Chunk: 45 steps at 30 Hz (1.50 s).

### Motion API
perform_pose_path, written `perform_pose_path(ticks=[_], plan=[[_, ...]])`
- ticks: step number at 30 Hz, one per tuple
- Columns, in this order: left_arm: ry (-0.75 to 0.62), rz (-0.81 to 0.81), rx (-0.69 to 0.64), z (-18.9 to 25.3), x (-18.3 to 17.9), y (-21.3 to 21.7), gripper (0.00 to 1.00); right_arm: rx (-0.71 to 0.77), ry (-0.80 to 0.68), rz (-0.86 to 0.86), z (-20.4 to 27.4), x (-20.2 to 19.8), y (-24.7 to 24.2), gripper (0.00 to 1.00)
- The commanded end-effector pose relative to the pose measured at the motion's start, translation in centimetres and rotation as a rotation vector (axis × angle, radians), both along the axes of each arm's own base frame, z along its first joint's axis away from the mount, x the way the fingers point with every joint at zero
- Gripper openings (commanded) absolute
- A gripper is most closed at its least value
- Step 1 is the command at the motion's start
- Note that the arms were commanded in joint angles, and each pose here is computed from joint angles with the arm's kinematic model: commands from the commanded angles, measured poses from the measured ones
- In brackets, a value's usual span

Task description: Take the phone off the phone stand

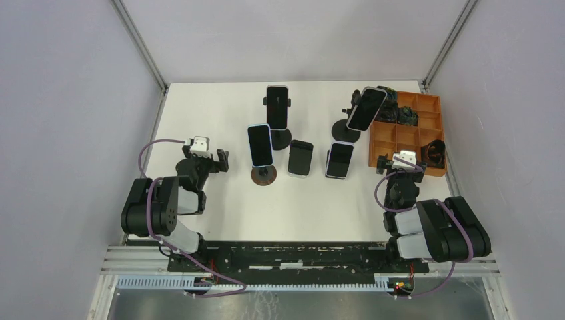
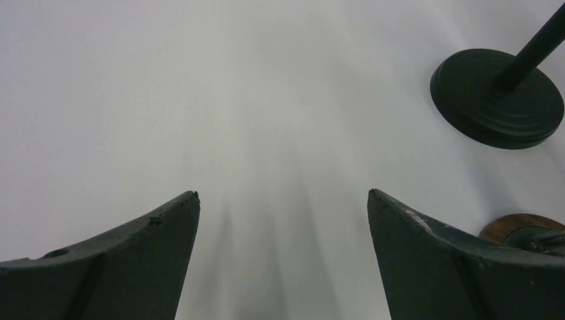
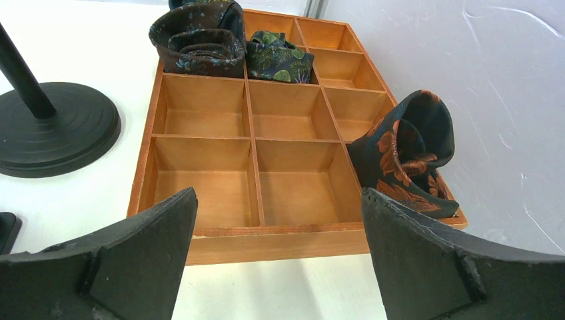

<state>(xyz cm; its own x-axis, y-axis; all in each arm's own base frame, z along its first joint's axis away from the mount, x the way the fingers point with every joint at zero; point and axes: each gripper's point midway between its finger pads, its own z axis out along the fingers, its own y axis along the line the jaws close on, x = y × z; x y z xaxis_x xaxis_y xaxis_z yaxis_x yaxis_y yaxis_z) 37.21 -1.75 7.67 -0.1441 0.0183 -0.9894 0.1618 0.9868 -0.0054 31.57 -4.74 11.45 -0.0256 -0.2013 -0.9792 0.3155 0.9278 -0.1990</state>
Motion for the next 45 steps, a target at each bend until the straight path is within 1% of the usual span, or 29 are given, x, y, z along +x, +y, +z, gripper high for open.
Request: perform_pose_path(ticks=[1, 11, 13, 14, 15, 17, 18, 19, 20, 21, 23, 25, 26, 27, 28, 29, 30, 31, 33, 34, 37, 38, 39, 41, 45], plan=[[-0.046, 0.022, -0.013, 1.3, 0.3, 0.3, 1.00, 0.006, 0.070, 0.008, -2.8, -3.0, -0.1, 0.98], [-0.049, 0.020, -0.013, 1.4, 0.3, 0.2, 1.00, 0.005, 0.071, 0.011, -2.9, -2.9, 0.0, 0.98], [-0.064, 0.000, -0.015, 1.8, 0.2, -0.1, 1.00, 0.008, 0.063, -0.008, -2.7, -3.0, -0.4, 0.98], [-0.045, -0.023, -0.013, 1.7, 0.2, -0.4, 1.00, 0.024, 0.058, -0.035, -2.7, -3.3, -0.7, 0.98], [-0.048, -0.026, -0.009, 2.5, 0.6, -0.3, 1.00, 0.027, 0.060, -0.033, -2.8, -3.5, -0.7, 0.98], [0.043, -0.036, -0.005, 2.3, 1.2, -0.3, 1.00, 0.007, 0.027, 0.006, -2.0, -3.6, -0.2, 0.98], [0.081, -0.033, 0.000, 2.9, 2.0, -0.2, 1.00, 0.004, 0.007, -0.004, -1.6, -4.1, -0.2, 0.98], [0.116, -0.037, 0.015, 3.4, 2.6, -0.1, 1.00, 0.007, 0.008, -0.069, -1.5, -4.6, -1.0, 0.98], [0.132, -0.040, 0.038, 4.0, 3.0, 0.1, 1.00, 0.030, 0.027, -0.110, -1.7, -4.5, -1.4, 0.98], [0.151, -0.043, 0.048, 4.5, 3.3, 0.3, 1.00, 0.057, 0.081, -0.132, -2.6, -4.3, -1.5, 0.98], [0.184, -0.075, 0.050, 5.4, 3.2, 0.5, 1.00, 0.098, 0.095, -0.133, -2.0, -3.6, -1.1, 0.98], [0.215, -0.118, 0.018, 6.8, 2.7, 0.5, 1.00, 0.215, 0.054, -0.117, -1.5, -3.5, -0.4, 0.98], [0.261, -0.138, 0.001, 6.9, 2.0, 0.4, 1.00, 0.290, -0.013, -0.092, -0.3, -3.3, 0.1, 0.98], [0.257, -0.158, 0.001, 8.0, 2.0, 0.4, 1.00, 0.368, -0.086, -0.077, 1.0, -3.2, 0.5, 0.98], [0.284, -0.188, 0.005, 8.6, 1.5, 0.3, 1.00, 0.449, -0.137, -0.073, 2.6, -2.8, 0.8, 0.98], [0.349, -0.227, 0.003, 8.5, 0.3, -0.1, 1.00, 0.534, -0.153, -0.087, 3.6, -2.8, 1.0, 0.98], [0.349, -0.256, 0.019, 9.5, 0.2, -0.4, 1.00, 0.579, -0.118, -0.103, 3.4, -3.0, 1.1, 0.98], [0.405, -0.286, 0.011, 9.5, -0.8, -0.7, 1.00, 0.575, -0.083, -0.097, 3.8, -3.2, 1.4, 0.98], [0.437, -0.359, 0.004, 10.6, -2.1, -1.7, 1.00, 0.644, -0.055, -0.096, 3.5, -3.6, 1.9, 0.98], [0.444, -0.393, -0.006, 11.1, -2.7, -2.3, 1.00, 0.648, -0.016, -0.053, 3.3, -3.5, 2.8, 0.98], [0.443, -0.512, -0.059, 12.5, -4.6, -4.3, 1.00, 0.604, 0.124, 0.181, 3.6, -2.4, 7.0, 0.98], [0.441, -0.550, -0.081, 12.8, -5.1, -5.0, 1.00, 0.600, 0.167, 0.223, 3.7, -2.2, 7.9, 0.98], [0.443, -0.576, -0.105, 13.1, -5.5, -5.5, 1.00, 0.597, 0.217, 0.246, 3.3, -2.1, 8.6, 0.98], [0.451, -0.620, -0.152, 13.3, -5.9, -6.4, 1.00, 0.575, 0.258, 0.293, 3.8, -1.8, 9.7, 0.98], [0.494, -0.721, -0.215, 11.9, -6.5, -8.3, 1.00, 0.543, 0.278, 0.376, 5.7, -1.5, 11.7, 0.98]])
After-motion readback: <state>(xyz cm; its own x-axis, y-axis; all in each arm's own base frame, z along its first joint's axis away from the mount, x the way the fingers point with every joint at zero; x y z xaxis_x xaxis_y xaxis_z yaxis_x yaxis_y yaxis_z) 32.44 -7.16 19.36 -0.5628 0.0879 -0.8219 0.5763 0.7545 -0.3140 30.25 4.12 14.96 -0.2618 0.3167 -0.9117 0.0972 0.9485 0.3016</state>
